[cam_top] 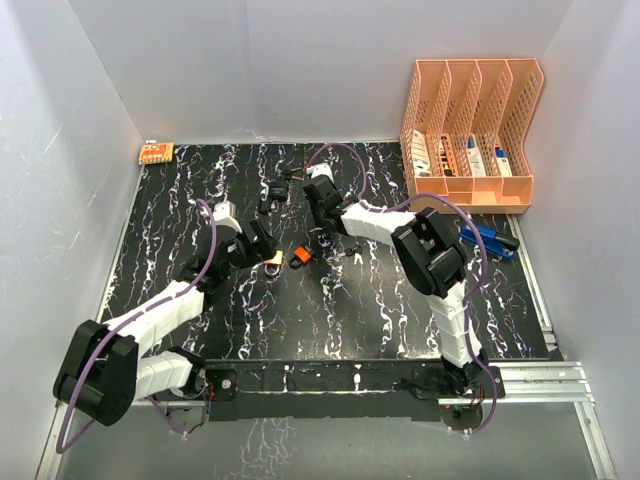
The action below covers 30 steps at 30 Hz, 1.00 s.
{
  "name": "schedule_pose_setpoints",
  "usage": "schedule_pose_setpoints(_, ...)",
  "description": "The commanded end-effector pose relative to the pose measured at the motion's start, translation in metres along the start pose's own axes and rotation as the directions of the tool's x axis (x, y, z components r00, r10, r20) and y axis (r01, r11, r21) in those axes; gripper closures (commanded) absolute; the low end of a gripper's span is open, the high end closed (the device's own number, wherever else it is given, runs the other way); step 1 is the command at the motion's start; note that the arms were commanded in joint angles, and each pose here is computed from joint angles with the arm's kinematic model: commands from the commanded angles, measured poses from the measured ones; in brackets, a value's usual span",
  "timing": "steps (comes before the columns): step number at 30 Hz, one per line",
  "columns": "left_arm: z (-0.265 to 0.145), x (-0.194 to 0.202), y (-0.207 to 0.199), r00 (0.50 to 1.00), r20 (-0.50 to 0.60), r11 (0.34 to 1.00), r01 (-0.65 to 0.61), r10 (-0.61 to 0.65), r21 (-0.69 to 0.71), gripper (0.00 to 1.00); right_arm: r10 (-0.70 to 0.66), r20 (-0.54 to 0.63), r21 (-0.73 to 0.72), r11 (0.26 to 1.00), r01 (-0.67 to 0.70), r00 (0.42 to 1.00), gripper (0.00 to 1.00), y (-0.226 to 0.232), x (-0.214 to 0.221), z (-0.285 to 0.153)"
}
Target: Unlock with the key
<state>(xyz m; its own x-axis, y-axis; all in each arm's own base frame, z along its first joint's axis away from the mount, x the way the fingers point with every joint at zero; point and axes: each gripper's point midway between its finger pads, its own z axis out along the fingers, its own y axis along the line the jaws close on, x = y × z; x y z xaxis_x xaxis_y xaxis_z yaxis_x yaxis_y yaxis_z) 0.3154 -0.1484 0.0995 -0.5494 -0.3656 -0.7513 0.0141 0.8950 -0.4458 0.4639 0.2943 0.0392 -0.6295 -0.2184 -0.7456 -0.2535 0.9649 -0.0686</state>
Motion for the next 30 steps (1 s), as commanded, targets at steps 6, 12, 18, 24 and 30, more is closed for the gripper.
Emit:
schedule_pose_setpoints(6, -0.013, -0.015, -0.042, 0.996, 0.085, 0.969, -0.06, 0.041, 0.241, 0.11, 0.099, 0.276, -0.074, 0.994, -0.081, 0.956, 1.0, -0.007, -0.083, -0.078)
schedule_pose_setpoints(12, -0.014, -0.008, -0.071, 0.993, 0.067, 0.907, -0.117, 0.098, 0.405, 0.13, 0.17, 0.349, -0.161, 0.98, -0.12, 0.921, 1.0, -0.014, -0.095, -0.135)
schedule_pose_setpoints(18, -0.014, -0.007, -0.088, 0.988, 0.089, 0.856, -0.152, 0.125, 0.493, 0.14, 0.256, 0.398, -0.251, 0.954, -0.163, 0.881, 1.0, -0.024, -0.095, -0.189)
schedule_pose_setpoints(24, -0.019, -0.007, -0.115, 0.978, 0.133, 0.776, -0.209, 0.162, 0.595, 0.17, 0.318, 0.431, -0.328, 0.927, -0.182, 0.844, 1.0, -0.03, -0.095, -0.232)
schedule_pose_setpoints(30, -0.017, 0.004, -0.141, 0.968, 0.138, 0.729, -0.249, 0.21, 0.638, 0.2, 0.333, 0.422, -0.366, 0.913, -0.177, 0.843, 1.0, -0.029, -0.088, -0.245)
